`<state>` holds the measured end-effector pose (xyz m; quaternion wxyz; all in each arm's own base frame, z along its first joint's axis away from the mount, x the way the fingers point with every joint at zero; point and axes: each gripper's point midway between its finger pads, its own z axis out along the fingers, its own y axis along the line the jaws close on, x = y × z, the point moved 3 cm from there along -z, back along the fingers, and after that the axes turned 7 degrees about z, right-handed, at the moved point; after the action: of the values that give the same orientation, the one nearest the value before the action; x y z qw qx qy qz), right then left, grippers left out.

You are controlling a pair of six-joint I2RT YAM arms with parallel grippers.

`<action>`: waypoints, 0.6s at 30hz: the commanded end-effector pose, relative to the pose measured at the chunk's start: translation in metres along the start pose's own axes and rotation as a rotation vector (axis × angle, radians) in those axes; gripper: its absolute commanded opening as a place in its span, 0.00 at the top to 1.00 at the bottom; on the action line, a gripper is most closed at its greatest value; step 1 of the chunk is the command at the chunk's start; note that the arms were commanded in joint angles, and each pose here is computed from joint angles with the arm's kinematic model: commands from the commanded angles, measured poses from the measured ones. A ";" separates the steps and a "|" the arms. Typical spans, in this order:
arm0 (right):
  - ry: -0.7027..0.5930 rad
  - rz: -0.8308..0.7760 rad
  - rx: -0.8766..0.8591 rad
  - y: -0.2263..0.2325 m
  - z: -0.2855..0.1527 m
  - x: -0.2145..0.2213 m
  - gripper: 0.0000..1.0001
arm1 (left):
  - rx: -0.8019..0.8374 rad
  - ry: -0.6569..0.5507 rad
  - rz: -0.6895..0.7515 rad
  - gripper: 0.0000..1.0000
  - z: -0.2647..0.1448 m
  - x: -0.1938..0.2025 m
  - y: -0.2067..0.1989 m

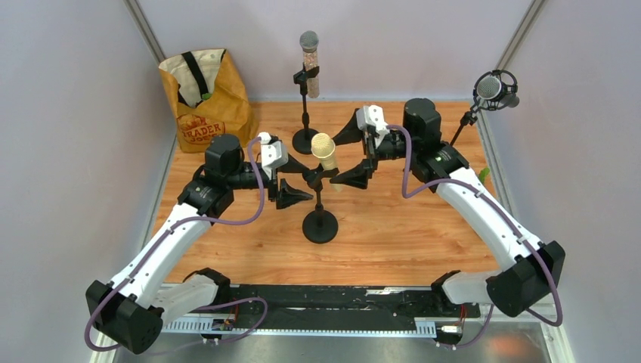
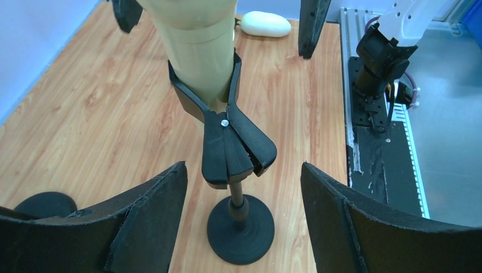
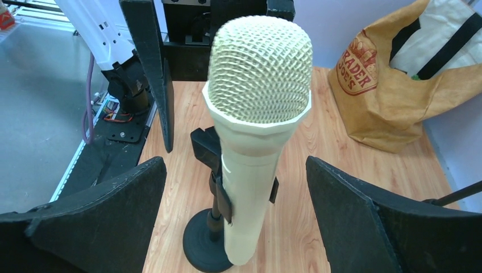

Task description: Remove the microphone from the stand

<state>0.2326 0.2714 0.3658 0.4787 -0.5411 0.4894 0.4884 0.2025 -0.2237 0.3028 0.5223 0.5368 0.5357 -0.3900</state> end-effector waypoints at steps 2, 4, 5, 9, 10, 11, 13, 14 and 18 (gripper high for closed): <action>-0.021 -0.009 -0.013 -0.008 0.012 -0.015 0.00 | -0.003 -0.043 -0.004 0.20 0.004 -0.008 0.004; -0.020 0.004 -0.013 -0.012 0.015 -0.015 0.00 | -0.003 -0.048 -0.007 0.20 0.004 -0.009 0.004; -0.020 0.012 -0.015 -0.013 0.016 -0.015 0.00 | -0.002 -0.050 -0.006 0.21 0.004 -0.009 0.004; -0.021 0.028 -0.041 -0.012 0.017 -0.016 0.00 | -0.007 -0.050 -0.012 0.20 0.005 -0.008 0.005; -0.022 0.031 -0.049 -0.011 0.017 -0.015 0.00 | -0.006 -0.051 -0.010 0.20 0.005 -0.009 0.005; -0.023 0.025 -0.052 -0.009 0.017 -0.016 0.00 | -0.005 -0.050 -0.014 0.20 0.005 -0.008 0.005; -0.023 0.018 -0.049 -0.009 0.016 -0.016 0.00 | -0.005 -0.054 -0.018 0.21 0.006 -0.008 0.006; -0.021 0.019 -0.043 -0.009 0.016 -0.015 0.00 | -0.001 -0.059 -0.014 0.21 0.006 -0.009 0.005; -0.018 0.014 -0.041 -0.009 0.016 -0.013 0.00 | -0.015 -0.063 -0.022 0.24 0.007 -0.008 0.009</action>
<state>0.2476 0.2882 0.3603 0.4548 -0.5286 0.5090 0.5046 0.2086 -0.2287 0.3060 0.5302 0.5187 0.5363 -0.4028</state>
